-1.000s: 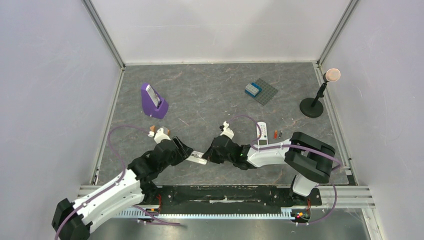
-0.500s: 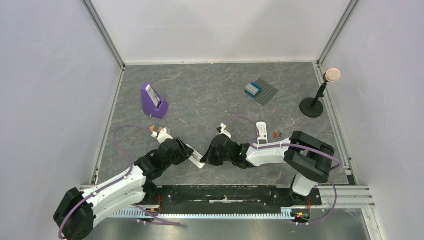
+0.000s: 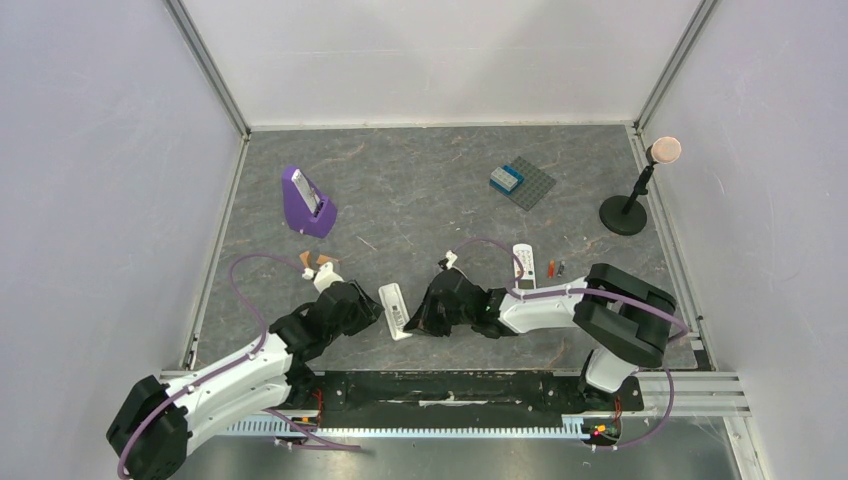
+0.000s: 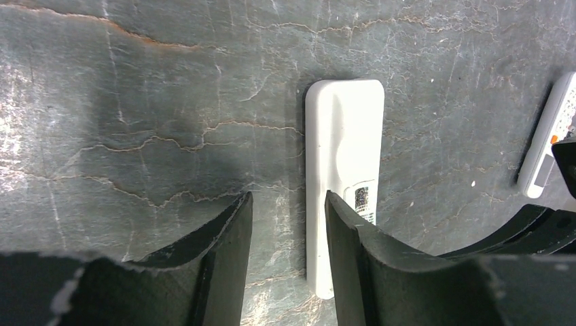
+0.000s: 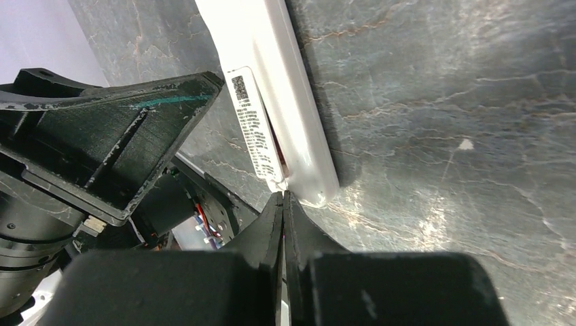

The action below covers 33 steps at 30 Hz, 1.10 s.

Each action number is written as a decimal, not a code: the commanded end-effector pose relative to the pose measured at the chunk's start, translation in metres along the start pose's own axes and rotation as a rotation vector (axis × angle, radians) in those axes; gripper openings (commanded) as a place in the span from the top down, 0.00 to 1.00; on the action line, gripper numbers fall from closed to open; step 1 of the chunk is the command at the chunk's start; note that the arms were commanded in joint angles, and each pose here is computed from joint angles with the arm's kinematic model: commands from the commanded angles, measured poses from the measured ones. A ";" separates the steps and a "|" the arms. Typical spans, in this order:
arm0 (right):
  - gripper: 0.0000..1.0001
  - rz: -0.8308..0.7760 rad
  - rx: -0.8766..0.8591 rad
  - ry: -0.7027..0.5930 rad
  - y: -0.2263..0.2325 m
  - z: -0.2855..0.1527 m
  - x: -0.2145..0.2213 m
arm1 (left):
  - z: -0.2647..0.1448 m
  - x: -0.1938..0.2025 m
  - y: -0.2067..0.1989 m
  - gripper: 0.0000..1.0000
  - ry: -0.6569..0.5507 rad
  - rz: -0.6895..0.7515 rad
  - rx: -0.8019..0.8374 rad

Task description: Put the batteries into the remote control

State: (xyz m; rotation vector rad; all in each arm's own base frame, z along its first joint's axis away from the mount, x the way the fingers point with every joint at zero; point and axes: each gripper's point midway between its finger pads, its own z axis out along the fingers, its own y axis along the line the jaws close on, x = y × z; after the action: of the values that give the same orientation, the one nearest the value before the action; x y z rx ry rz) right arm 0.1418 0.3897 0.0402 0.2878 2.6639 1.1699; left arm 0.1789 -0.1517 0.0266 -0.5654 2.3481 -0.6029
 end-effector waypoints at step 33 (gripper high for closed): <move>0.80 0.111 -0.091 0.025 0.014 0.004 0.001 | 0.012 -0.023 -0.036 0.32 0.022 -0.012 0.117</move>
State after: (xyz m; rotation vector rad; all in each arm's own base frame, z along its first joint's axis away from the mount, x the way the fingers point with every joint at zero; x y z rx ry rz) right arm 0.1352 0.3938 0.0437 0.3927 2.6763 1.3095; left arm 0.2019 -0.1638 0.0336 -0.6112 2.3545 -0.6993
